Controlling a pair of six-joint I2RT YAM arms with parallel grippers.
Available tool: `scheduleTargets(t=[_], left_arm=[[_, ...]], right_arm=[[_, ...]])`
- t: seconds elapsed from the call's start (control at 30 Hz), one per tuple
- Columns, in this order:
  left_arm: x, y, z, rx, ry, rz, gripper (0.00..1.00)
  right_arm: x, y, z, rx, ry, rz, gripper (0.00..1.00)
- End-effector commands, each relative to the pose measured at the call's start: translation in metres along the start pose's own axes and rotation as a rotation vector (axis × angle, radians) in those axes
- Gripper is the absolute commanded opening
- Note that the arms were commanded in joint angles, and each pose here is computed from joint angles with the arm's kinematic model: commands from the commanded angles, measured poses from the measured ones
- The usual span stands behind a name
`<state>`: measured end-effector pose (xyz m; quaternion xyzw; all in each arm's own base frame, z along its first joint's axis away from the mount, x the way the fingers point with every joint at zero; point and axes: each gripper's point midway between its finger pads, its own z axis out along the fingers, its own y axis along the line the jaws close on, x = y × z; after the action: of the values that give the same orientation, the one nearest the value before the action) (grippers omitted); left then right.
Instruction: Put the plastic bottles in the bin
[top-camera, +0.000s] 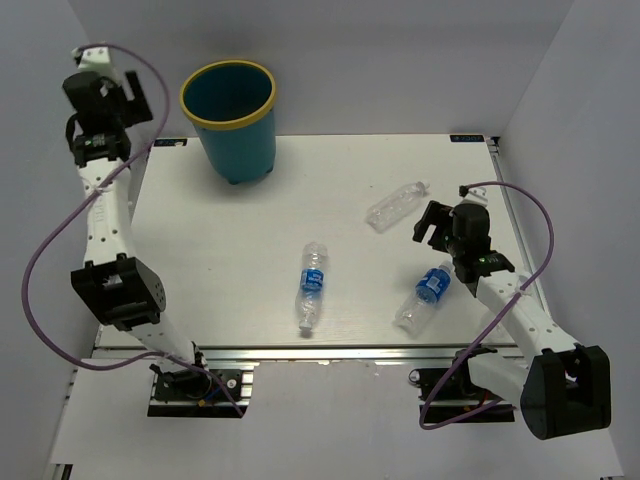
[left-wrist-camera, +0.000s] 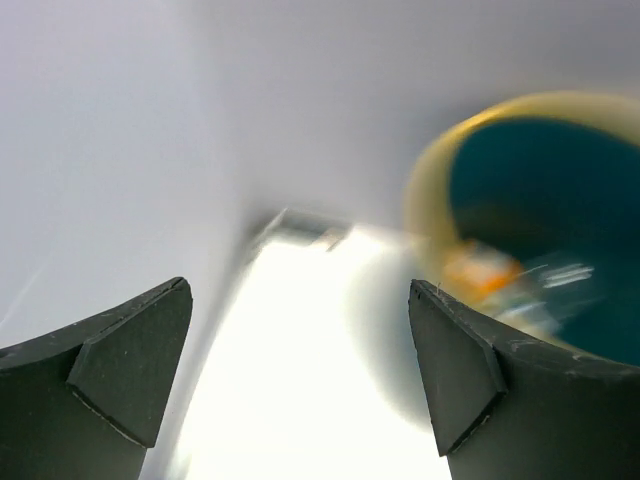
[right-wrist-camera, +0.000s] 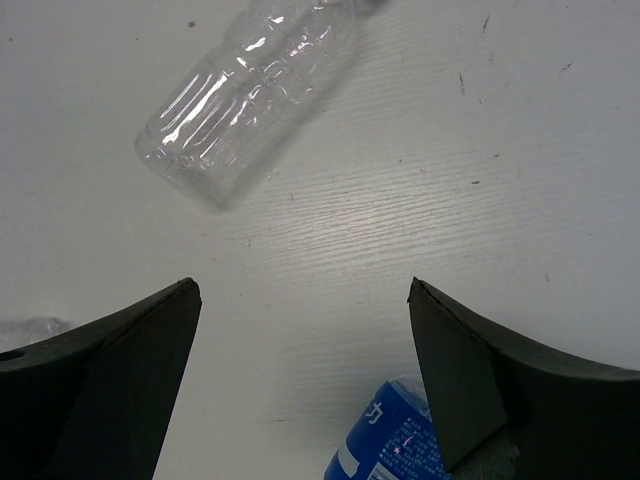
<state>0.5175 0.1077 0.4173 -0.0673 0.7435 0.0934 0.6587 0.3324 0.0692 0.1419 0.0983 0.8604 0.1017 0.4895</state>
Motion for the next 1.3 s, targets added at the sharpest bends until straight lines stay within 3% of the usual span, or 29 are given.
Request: scheduleTargets(t=[0.0,0.13,0.2,0.3,0.37,0.43,0.57,0.73,0.93,1.17,1.27], left_arm=[[0.11,0.046,-0.005,-0.072,0.323,0.001,0.98],[0.193,0.078,-0.014,-0.193,0.575,0.022,0.98],[0.215,0.094,-0.019,-0.275,0.65,0.071,0.98],[0.251,0.101,-0.015,-0.249,0.75,0.09,0.98],[0.283,0.114,-0.025,-0.274,0.877,0.18,0.98],[0.292,0.135,-0.033,-0.382,0.877,0.255,0.98],[0.307,0.119,-0.045,-0.237,0.868,0.296,0.98],[0.322,0.138,-0.078,-0.336,1.006,0.378,0.98],[0.332,0.157,-0.11,-0.4,1.067,0.46,0.98],[0.341,0.183,-0.117,-0.466,1.044,0.424,0.98],[0.355,0.204,-0.122,-0.558,1.103,0.417,0.98]], right_arm=[[-0.022,0.007,-0.003,-0.029,-0.067,-0.004,0.89],[-0.03,0.015,-0.005,-0.067,-0.099,0.01,0.89],[-0.031,0.017,-0.006,-0.084,-0.113,0.017,0.89],[-0.036,0.021,-0.008,-0.102,-0.133,0.024,0.89],[-0.04,0.019,-0.01,-0.09,-0.146,0.025,0.89],[-0.041,0.017,-0.011,-0.08,-0.161,0.032,0.89],[-0.041,0.011,-0.01,-0.051,-0.179,0.04,0.89],[-0.042,0.003,-0.005,-0.008,-0.193,0.048,0.89],[-0.03,0.003,0.004,-0.017,-0.173,0.075,0.89],[-0.017,0.004,0.016,-0.021,-0.123,0.081,0.89],[-0.013,0.002,0.02,-0.004,-0.102,0.077,0.89]])
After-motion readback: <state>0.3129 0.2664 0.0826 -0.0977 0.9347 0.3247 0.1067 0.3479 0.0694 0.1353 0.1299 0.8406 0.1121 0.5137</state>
